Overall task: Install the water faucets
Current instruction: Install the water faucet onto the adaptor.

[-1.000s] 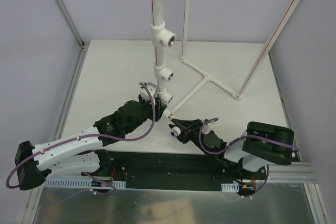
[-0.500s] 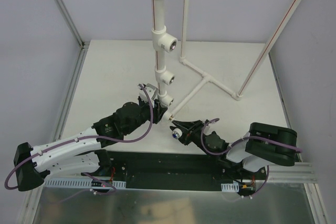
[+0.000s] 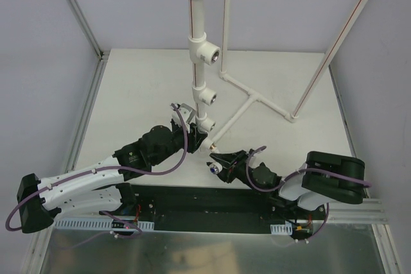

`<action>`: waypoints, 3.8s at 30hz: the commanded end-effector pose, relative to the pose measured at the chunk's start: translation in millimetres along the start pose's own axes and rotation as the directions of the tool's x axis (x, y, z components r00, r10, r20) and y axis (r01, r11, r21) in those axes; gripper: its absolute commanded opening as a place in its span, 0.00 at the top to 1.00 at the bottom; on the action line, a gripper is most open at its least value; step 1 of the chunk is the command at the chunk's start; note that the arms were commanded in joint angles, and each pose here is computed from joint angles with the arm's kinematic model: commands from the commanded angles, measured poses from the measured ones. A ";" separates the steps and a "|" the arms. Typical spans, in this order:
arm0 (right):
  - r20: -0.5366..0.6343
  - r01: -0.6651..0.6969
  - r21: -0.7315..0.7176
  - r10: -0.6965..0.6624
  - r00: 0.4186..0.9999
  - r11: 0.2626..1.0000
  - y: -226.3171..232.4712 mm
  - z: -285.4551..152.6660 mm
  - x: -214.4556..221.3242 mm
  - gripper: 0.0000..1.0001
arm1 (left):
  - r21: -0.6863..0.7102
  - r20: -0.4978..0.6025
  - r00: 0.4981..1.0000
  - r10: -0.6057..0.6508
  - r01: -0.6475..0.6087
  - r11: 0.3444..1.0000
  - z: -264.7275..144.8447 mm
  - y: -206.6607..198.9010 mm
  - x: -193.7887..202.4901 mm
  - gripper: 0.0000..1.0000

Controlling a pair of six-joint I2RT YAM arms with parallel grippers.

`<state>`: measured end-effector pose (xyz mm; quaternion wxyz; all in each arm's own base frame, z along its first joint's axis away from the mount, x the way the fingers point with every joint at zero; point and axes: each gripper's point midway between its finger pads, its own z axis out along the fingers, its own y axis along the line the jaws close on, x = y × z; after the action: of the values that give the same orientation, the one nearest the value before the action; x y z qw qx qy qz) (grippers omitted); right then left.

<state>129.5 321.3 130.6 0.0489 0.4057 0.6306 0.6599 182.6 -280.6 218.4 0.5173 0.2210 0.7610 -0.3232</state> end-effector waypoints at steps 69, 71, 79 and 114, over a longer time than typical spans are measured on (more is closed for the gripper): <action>-0.009 0.829 0.120 -0.835 0.551 0.546 33.5 -0.4 -13.7 1.00 | 0.347 0.199 0.978 0.063 -0.130 0.929 64.4 -33.8 -6.5 0.58; -0.003 0.836 0.119 -0.842 0.539 0.535 34.5 -1.0 -14.8 1.00 | 0.339 0.201 0.979 0.035 -0.103 0.935 68.4 -27.0 -5.3 0.58; 0.005 0.881 0.117 -0.887 0.461 0.458 37.0 -1.9 -18.9 1.00 | 0.426 0.159 0.985 -0.072 -0.003 0.905 89.8 -33.6 -11.7 1.00; 0.003 1.000 -0.006 -1.000 0.018 0.018 76.3 -61.7 4.6 1.00 | 0.476 0.091 0.899 -0.429 0.339 0.811 -49.1 -107.3 -113.0 1.00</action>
<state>106.2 265.8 190.4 0.4431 -0.1812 0.7564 0.4458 159.5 -318.8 257.8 0.5001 0.2539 0.7067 -0.4312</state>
